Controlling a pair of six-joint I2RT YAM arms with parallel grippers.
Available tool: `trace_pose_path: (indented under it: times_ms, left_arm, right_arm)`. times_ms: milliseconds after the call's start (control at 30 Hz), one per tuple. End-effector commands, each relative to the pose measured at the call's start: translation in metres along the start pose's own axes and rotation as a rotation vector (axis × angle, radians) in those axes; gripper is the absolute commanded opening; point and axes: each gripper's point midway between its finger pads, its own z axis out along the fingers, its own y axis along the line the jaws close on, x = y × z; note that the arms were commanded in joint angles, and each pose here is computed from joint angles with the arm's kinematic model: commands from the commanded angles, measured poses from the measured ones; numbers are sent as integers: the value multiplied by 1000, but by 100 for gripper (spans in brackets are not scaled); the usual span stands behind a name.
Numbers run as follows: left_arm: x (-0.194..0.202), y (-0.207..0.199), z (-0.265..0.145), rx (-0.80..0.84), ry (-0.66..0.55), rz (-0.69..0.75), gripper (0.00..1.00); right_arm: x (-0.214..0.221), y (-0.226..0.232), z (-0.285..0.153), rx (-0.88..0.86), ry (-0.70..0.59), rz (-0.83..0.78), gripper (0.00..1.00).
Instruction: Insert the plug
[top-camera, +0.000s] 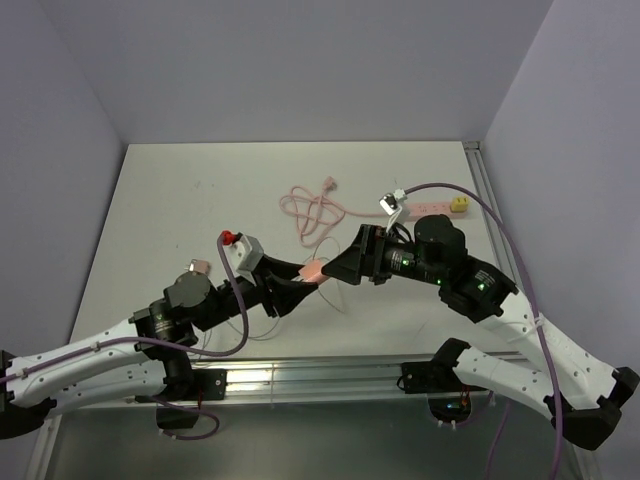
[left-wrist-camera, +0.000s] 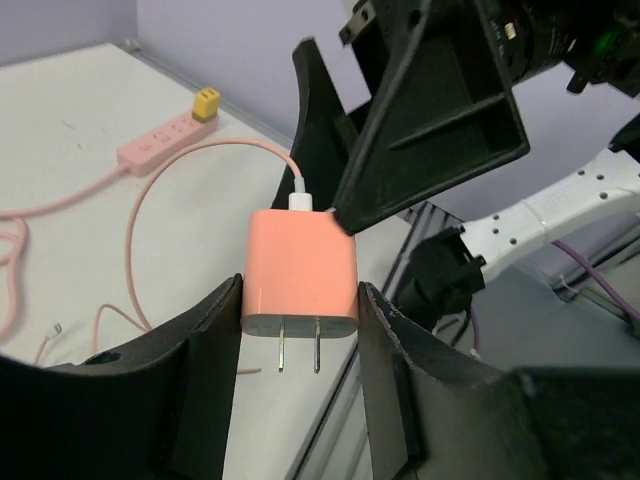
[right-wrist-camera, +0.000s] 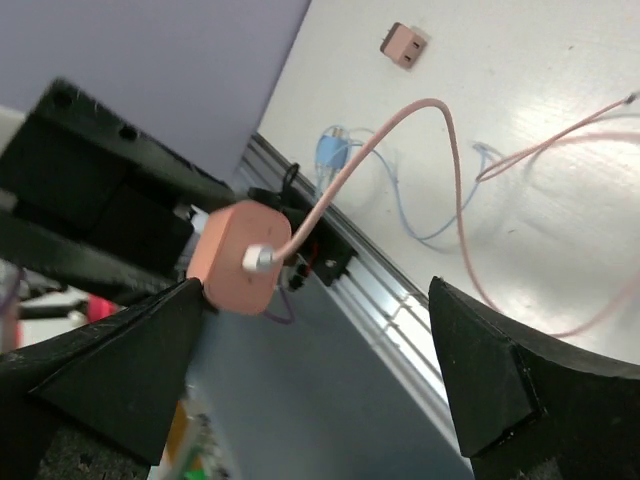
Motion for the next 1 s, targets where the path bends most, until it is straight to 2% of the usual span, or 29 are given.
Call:
trace_pose_path:
  times_ms: [0, 67, 233, 367, 500, 633, 800, 967]
  left_arm:
    - [-25, -16, -13, 69, 1, -114, 0]
    - [-24, -21, -18, 96, 29, -135, 0]
    - [-22, -38, -33, 185, 81, -187, 0]
    - [-23, -46, -40, 222, 100, -229, 0]
    - [-21, -57, -40, 272, 125, -307, 0]
    - [-22, -72, -39, 356, 127, -360, 0]
    - [-26, -73, -41, 365, 109, -364, 0]
    - [-29, -75, -39, 372, 107, -357, 0]
  right_arm:
    - [3, 6, -18, -26, 42, -245, 100]
    - [-1, 12, -25, -32, 34, -291, 98]
    - [-22, 34, -48, -68, -47, -442, 86]
    - [-32, 72, -67, -196, -97, -525, 77]
    - [-17, 103, -72, -397, -31, -615, 79]
    - [-13, 104, -57, -427, 26, -627, 87]
    - [-3, 99, -42, -444, 73, -635, 88]
    - [19, 98, -29, -481, 174, -633, 90]
